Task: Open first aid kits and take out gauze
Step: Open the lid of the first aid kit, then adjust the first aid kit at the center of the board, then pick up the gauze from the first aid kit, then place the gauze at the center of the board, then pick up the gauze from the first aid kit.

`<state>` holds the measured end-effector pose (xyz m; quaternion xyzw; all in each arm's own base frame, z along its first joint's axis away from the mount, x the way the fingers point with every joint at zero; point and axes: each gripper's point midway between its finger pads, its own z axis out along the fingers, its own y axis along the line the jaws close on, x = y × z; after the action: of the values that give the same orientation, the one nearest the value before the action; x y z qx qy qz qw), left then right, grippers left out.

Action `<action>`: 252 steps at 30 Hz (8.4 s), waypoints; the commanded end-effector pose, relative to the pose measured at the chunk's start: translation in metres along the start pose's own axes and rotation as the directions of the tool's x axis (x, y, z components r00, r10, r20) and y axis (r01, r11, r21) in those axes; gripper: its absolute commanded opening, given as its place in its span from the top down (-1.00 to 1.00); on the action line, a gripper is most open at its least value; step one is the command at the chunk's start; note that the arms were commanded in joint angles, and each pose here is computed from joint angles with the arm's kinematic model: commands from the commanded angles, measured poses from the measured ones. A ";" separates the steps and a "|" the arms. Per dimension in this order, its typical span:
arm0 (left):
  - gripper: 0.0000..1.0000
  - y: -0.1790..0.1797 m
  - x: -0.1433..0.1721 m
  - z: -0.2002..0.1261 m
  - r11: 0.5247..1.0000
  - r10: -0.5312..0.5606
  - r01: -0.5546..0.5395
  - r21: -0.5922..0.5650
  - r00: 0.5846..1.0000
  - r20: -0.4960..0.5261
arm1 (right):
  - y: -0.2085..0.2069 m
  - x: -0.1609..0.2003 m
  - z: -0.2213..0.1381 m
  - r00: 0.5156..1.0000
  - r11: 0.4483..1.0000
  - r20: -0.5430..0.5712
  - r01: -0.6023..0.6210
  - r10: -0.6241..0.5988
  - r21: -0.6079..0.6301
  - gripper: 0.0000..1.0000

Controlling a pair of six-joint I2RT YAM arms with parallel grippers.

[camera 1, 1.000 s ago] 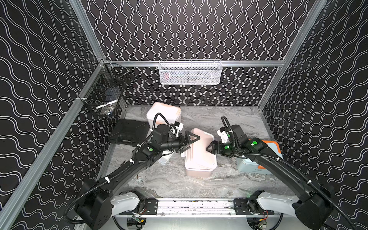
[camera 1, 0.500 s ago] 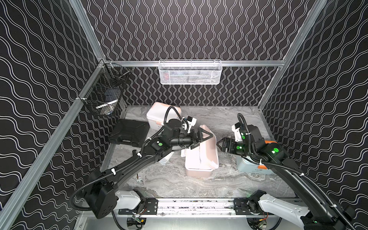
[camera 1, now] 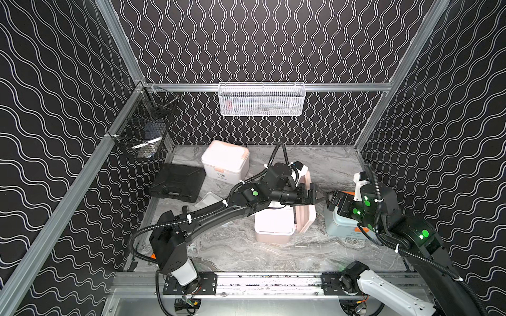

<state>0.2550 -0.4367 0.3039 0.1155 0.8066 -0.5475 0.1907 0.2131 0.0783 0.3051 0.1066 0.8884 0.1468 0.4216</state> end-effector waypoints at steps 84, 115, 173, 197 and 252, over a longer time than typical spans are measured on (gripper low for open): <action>-0.17 0.182 0.006 -0.067 0.635 0.146 -0.220 -0.740 0.975 -0.165 | 0.052 0.103 0.077 0.876 0.970 -0.455 0.052 -0.159 -0.239 -0.87; 1.00 0.127 -0.026 -0.093 0.783 0.179 -0.137 -0.606 0.984 0.009 | 0.067 0.090 0.066 0.896 0.954 -0.410 0.047 -0.171 -0.296 -0.99; 1.00 0.347 0.105 -0.397 0.048 -0.085 0.831 -0.555 0.557 0.826 | 0.136 0.137 0.063 0.825 0.864 -0.406 0.183 -0.394 -0.468 -0.99; -0.68 0.306 0.080 -0.405 0.149 -0.064 0.783 -0.604 0.617 0.784 | 0.132 0.122 0.060 0.863 0.883 -0.351 0.197 -0.362 -0.426 -0.99; 0.57 0.164 0.097 -0.076 0.554 0.082 -0.091 -0.828 0.995 -0.055 | 0.043 0.072 0.045 0.981 0.989 -0.137 0.130 -0.138 -0.065 -0.99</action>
<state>0.2173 -0.3009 0.1493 0.0556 0.9643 -0.0815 0.2458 0.2067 0.1492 0.2425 0.0191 0.9162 0.1505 0.3710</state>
